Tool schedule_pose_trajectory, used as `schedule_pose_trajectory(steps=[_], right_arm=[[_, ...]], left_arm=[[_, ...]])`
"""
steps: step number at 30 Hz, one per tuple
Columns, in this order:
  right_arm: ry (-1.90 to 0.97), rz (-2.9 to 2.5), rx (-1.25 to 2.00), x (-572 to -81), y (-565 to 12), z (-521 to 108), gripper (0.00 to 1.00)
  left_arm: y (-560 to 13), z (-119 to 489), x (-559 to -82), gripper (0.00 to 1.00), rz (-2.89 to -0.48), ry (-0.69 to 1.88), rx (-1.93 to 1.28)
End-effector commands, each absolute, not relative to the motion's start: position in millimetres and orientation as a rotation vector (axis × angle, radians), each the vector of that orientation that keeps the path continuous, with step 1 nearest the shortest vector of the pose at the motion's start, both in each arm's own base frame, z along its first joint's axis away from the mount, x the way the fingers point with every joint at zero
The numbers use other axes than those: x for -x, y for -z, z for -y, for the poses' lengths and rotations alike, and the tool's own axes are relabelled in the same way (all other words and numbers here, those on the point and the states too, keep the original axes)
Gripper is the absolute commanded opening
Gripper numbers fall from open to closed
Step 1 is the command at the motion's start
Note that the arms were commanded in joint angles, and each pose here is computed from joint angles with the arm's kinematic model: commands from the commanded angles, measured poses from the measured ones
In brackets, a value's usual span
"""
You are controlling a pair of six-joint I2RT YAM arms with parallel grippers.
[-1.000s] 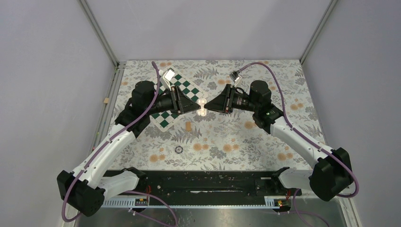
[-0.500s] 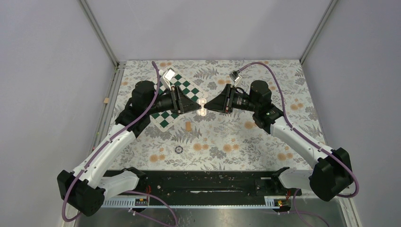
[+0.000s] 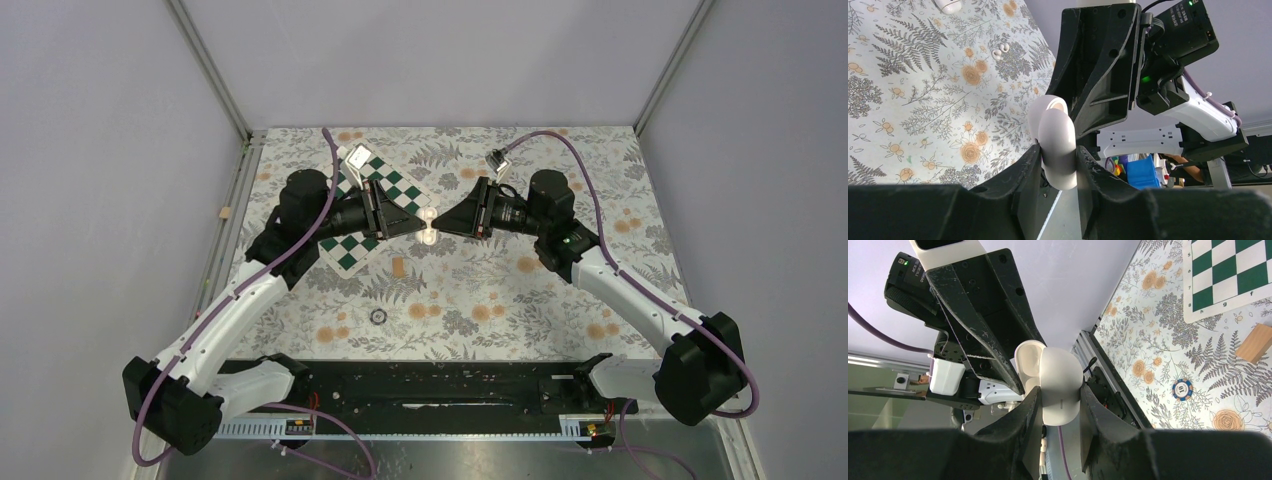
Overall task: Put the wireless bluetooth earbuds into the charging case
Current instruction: Adjust the charging case, then move the earbud to the center of the board.
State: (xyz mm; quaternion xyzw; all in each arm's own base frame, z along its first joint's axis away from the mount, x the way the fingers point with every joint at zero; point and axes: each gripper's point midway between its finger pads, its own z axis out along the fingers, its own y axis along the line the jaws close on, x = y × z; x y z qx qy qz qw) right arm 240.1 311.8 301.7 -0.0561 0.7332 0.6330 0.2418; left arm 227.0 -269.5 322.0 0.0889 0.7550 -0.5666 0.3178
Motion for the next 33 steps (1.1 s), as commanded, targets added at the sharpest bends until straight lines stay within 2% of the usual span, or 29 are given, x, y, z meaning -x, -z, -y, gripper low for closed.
schedule_pose_trajectory(steps=[1,7,9,10,14,17,22,29,33], right_arm=[[-1.762,-1.917,0.208,-235.3,-327.3,-311.4,0.00],[-1.763,-1.925,0.202,-236.0,-326.9,-312.0,0.01],[-1.755,-1.943,0.189,-238.0,-324.3,-312.1,0.25],[-1.757,-1.947,0.190,-237.8,-323.9,-312.6,0.31],[-1.750,-1.961,0.186,-238.1,-321.3,-312.5,0.52],[-1.720,-1.982,0.170,-239.3,-318.4,-309.9,0.61],[-1.602,-2.022,0.166,-241.2,-310.5,-295.5,0.66],[-1.506,-2.042,0.177,-240.1,-306.2,-281.7,0.67],[-1.296,-2.125,0.141,-246.1,-285.8,-260.0,0.67]], left_arm=[[-336.9,270.1,-227.9,0.24,-1.915,1.489,-0.275],[-336.3,268.3,-229.2,0.19,-1.922,1.470,-0.263],[-332.3,266.4,-232.1,0.19,-1.939,1.444,-0.249],[-329.7,265.8,-233.7,0.19,-1.951,1.431,-0.242],[-314.0,263.3,-239.8,0.17,-2.014,1.383,-0.202],[-306.6,261.1,-243.6,0.15,-2.043,1.353,-0.179],[-301.2,258.0,-245.3,0.16,-2.065,1.326,-0.174],[-301.5,256.7,-245.4,0.16,-2.066,1.320,-0.180],[-298.9,256.5,-244.7,0.17,-2.080,1.319,-0.179]])
